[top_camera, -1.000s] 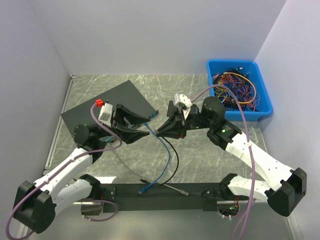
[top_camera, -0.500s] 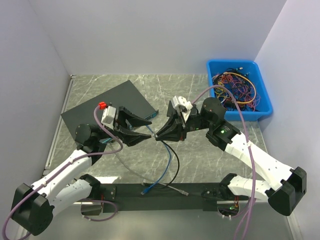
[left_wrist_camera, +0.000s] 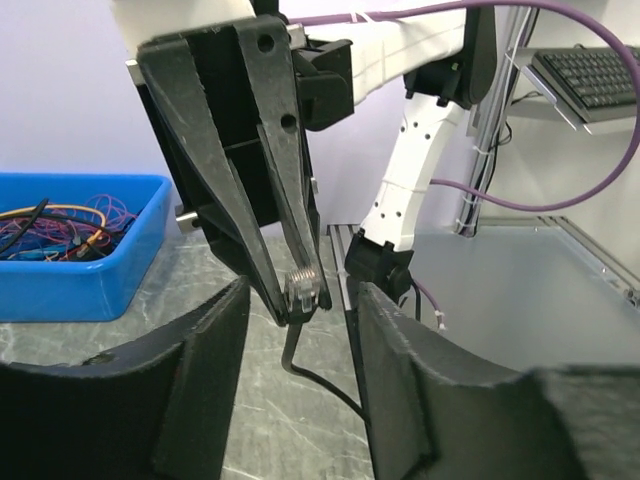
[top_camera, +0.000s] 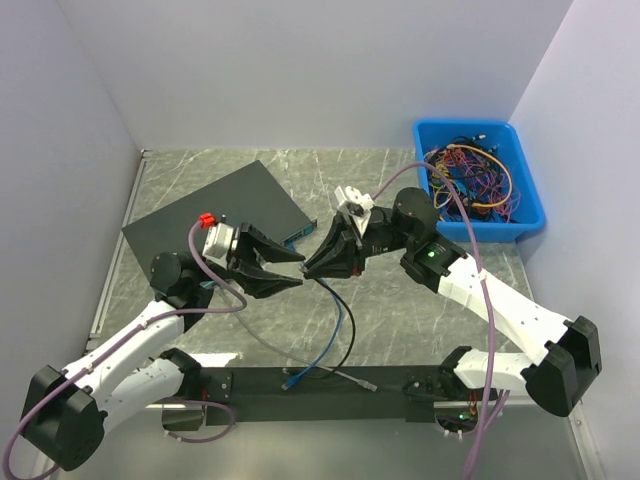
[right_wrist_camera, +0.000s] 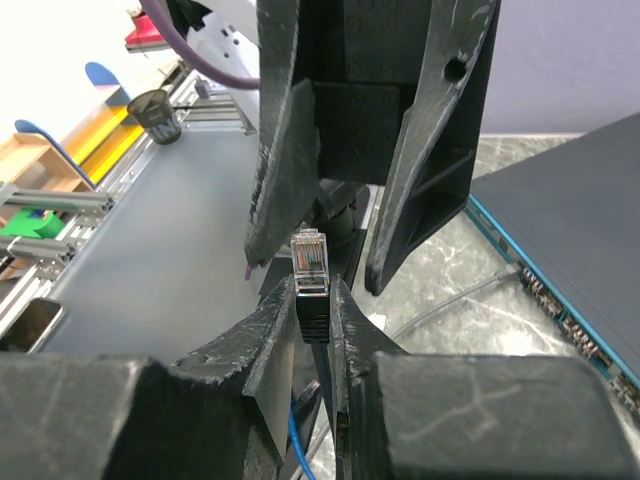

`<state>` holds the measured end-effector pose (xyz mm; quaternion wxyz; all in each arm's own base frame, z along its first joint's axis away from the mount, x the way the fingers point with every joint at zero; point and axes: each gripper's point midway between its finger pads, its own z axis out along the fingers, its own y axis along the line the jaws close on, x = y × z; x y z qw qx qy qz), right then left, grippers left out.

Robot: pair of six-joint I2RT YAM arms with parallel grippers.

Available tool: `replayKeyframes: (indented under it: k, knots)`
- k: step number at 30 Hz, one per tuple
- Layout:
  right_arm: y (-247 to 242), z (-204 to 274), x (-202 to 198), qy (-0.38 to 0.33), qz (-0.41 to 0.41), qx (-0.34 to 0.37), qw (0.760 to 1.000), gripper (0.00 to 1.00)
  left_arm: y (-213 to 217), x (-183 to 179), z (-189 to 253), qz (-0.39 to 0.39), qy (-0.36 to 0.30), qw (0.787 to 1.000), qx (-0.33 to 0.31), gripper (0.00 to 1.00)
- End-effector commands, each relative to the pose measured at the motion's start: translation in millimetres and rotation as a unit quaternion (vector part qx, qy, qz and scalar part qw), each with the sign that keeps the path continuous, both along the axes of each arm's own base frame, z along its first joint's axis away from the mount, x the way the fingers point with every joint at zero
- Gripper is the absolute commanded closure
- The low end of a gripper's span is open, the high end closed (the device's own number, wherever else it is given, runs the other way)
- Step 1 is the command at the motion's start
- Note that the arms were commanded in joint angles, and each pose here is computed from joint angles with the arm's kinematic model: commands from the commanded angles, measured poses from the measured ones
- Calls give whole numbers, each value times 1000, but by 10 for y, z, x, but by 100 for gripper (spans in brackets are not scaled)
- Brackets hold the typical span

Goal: Insert the plug into the switch port

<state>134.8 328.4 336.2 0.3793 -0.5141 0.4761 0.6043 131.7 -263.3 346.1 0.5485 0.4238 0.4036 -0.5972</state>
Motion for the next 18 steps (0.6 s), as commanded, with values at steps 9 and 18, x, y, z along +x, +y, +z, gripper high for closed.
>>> replayKeyframes:
  k: [9, 18]
  knots:
    - [16, 353, -71, -31, 24, 41, 998, 100, 10, -156, 43, -20, -49, 999, -4, 54]
    - [55, 263, -119, -19, 36, 31, 999, 100, 50, -161, 111, 2, -55, 998, -20, 54]
